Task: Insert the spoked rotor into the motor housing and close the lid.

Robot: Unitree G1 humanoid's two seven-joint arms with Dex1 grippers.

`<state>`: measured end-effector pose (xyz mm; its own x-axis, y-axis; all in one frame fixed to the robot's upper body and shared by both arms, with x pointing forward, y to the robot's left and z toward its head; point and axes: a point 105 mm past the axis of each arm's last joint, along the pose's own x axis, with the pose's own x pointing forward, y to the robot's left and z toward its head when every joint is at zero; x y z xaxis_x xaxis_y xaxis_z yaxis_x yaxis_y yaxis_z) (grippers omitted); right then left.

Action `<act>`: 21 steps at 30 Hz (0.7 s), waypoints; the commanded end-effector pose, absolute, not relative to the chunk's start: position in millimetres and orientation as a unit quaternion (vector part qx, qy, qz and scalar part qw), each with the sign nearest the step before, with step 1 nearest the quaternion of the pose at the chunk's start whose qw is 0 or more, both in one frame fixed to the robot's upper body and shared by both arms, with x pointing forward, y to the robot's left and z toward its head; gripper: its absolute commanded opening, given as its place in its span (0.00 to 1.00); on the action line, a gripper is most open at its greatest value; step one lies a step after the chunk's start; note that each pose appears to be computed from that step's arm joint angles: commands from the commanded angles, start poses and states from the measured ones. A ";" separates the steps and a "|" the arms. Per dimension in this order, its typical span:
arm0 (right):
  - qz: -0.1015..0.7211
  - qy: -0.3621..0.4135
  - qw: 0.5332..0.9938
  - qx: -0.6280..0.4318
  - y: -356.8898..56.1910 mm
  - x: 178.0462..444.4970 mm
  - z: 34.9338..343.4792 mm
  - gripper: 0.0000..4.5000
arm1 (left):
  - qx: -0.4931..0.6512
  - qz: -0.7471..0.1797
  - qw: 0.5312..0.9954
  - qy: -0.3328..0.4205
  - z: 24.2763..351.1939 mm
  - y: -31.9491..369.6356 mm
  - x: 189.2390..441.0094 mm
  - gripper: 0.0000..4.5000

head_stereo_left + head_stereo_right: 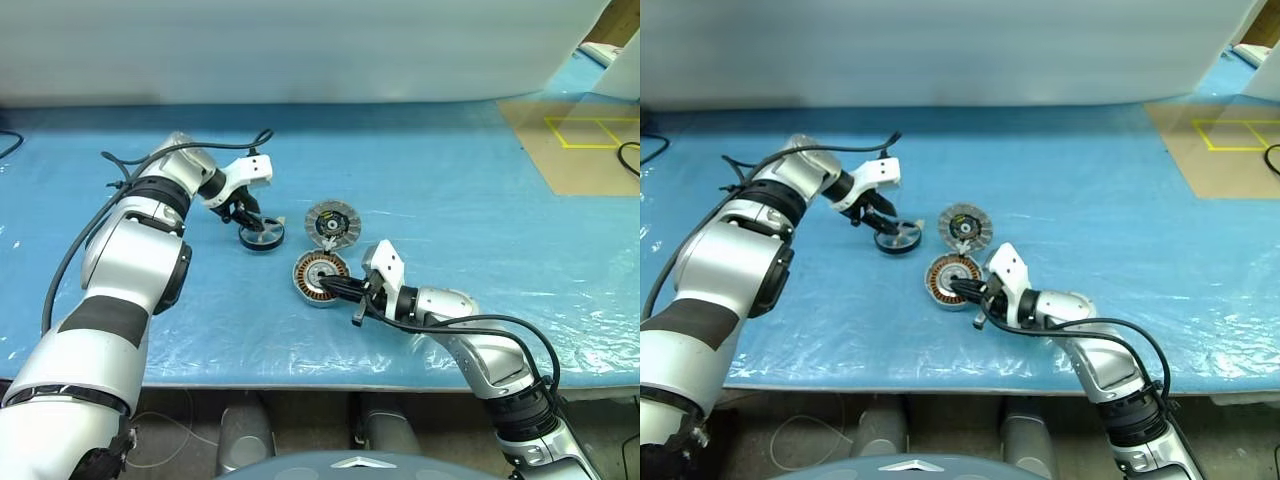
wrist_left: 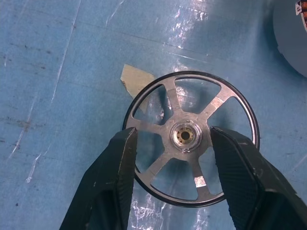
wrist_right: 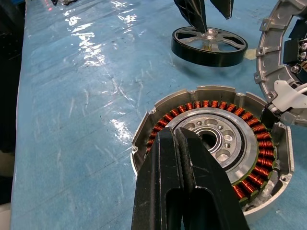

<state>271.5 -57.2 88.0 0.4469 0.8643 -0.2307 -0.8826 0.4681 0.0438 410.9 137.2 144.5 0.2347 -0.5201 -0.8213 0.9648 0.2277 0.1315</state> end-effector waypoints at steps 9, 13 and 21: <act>0.524 0.082 0.847 -0.035 -49.9 266.7 103.0 0.00 | 0.358 -0.525 0.702 0.321 136.4 133.3 411.6 0.56; 0.523 0.080 0.848 -0.034 -48.9 266.9 103.6 0.00 | 0.362 -0.522 0.700 0.325 133.4 134.5 411.5 0.56; 0.522 0.080 0.849 -0.035 -49.0 268.3 103.5 0.00 | 0.365 -0.512 0.699 0.341 130.6 141.2 411.0 0.56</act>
<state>271.7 -54.7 91.0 0.4579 0.8615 -0.2195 -0.8777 0.4773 0.0421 409.5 135.2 127.9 0.2272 -0.4861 -0.8439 0.9691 0.1987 0.1465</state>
